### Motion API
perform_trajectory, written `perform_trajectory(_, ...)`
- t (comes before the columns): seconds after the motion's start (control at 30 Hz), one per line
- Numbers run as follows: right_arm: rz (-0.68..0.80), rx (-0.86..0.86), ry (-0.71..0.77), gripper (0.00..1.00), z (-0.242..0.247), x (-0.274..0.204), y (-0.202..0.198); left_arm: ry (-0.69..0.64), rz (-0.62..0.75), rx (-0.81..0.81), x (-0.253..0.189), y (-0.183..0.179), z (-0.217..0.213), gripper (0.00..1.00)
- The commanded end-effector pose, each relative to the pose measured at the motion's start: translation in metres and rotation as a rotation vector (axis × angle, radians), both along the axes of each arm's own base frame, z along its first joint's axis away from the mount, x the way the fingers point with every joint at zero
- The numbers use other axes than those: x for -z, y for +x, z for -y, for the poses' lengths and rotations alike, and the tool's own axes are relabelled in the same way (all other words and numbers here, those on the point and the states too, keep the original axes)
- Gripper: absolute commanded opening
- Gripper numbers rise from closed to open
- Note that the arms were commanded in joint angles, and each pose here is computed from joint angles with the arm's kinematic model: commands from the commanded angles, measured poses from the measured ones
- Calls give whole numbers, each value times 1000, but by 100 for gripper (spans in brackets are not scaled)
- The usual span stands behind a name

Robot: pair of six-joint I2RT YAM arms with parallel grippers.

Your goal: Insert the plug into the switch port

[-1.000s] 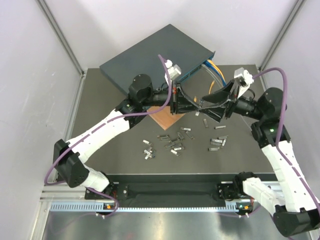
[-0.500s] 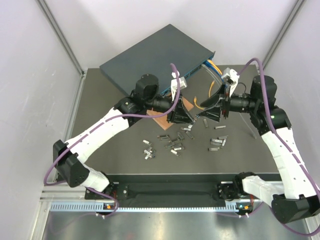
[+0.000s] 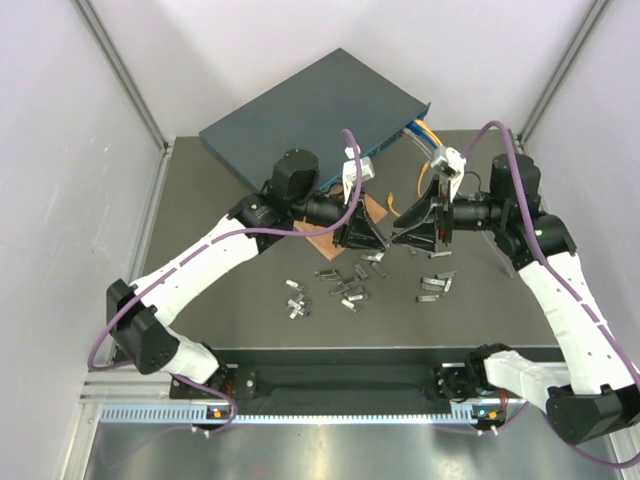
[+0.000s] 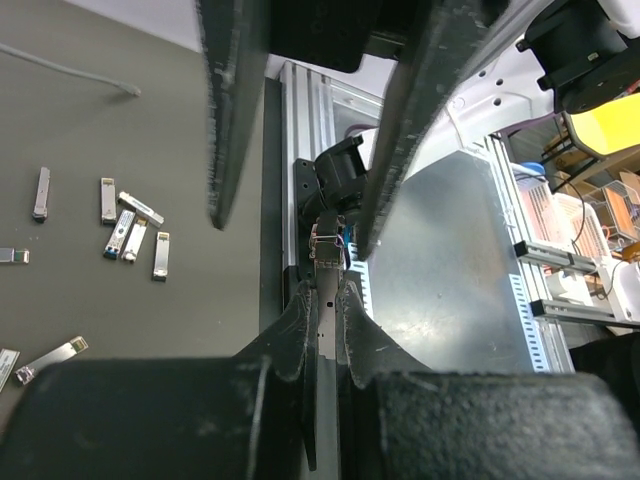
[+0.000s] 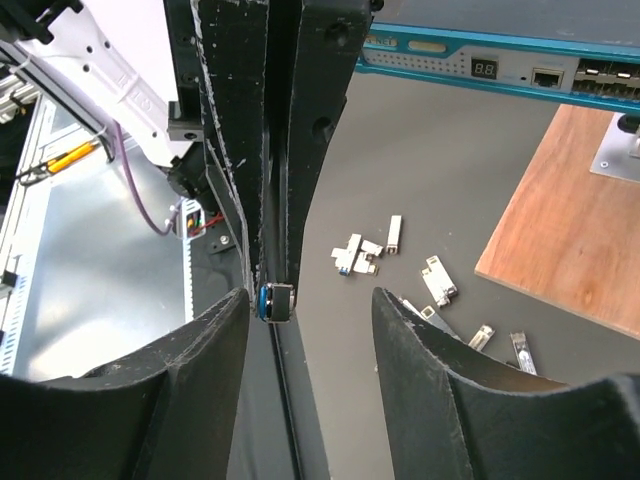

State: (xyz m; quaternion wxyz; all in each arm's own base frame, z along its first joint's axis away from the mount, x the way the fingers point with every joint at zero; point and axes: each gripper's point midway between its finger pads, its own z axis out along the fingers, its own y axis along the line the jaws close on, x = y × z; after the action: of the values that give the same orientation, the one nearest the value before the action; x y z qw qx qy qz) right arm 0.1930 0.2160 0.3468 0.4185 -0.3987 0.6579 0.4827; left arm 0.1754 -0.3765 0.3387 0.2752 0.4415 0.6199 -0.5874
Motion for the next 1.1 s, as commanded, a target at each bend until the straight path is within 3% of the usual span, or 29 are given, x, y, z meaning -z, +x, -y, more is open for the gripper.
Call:
perform_trajectory(0.0,19,-45,6,48,-4,1,-6,-73,85,30,-24,-2,3,0)
perform_trajectory(0.17,-2,-49,4,31,-6,4,-4,-82,87,51,-27,-5,3,0)
perform_trajectory(0.37,-9,-63,22,32,-10,2,-7,-57,64,65,-23,-5,4,2)
perform_trajectory(0.47,-24,-67,20,21,-11,5,-7,-52,61,68,-23,-5,5,3)
perform_trajectory(0.53,-27,-65,16,1,-11,7,-7,-50,67,61,-23,-4,5,5)
perform_trajectory(0.6,-26,-46,13,0,-10,6,-4,-44,80,47,-21,-2,4,12)
perform_trajectory(0.77,-9,19,71,0,-9,-11,5,-22,96,-14,-17,0,-4,47)
perform_trajectory(0.9,-79,77,159,0,-11,-20,9,-26,58,-36,-17,-1,-6,56)
perform_trajectory(1.07,-121,87,218,0,-12,-27,5,-46,51,-40,-19,0,-5,51)
